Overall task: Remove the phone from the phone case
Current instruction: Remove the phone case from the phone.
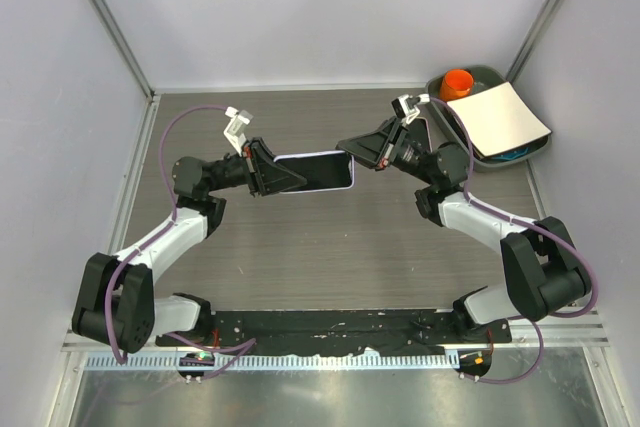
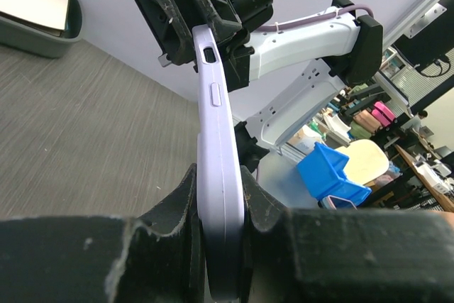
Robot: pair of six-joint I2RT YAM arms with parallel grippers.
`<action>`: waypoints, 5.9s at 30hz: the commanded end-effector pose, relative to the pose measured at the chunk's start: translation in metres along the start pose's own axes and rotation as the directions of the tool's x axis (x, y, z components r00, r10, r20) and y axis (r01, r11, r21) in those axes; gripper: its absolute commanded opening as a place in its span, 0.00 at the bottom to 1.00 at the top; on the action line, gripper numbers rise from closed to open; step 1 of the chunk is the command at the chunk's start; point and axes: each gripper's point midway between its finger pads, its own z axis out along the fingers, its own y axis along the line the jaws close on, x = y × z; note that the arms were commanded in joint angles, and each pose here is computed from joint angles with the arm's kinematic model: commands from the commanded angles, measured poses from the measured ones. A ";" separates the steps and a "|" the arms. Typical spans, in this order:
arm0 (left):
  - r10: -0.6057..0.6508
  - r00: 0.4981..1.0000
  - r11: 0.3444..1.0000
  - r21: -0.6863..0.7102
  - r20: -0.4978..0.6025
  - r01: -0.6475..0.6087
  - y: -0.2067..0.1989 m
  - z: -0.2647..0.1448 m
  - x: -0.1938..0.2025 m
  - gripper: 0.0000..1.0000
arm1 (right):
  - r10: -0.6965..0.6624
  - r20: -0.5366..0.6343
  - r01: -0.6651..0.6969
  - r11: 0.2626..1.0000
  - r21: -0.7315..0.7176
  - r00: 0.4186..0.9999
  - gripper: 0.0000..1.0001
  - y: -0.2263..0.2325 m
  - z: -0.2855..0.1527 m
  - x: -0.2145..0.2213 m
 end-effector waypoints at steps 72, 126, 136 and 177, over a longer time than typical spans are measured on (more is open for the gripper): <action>0.115 0.981 0.969 -0.234 0.158 -0.076 0.027 -0.004 -0.069 0.00 | -0.445 -0.412 0.380 0.895 -0.235 0.795 0.46 0.021 -0.039 -0.010; 0.139 0.979 0.985 -0.121 0.147 -0.122 -0.004 -0.001 -0.065 0.00 | -0.558 -0.537 0.507 0.823 -0.257 0.633 0.40 -0.020 -0.006 0.036; 0.147 0.976 0.983 -0.131 0.160 -0.127 -0.003 -0.002 -0.067 0.00 | -0.586 -0.532 0.508 0.806 -0.304 0.611 0.40 -0.009 -0.011 0.043; -0.036 0.986 0.979 -0.192 0.162 0.068 0.024 -0.001 -0.062 0.00 | -0.795 -0.422 0.647 0.602 -0.467 0.435 0.18 0.020 -0.016 0.052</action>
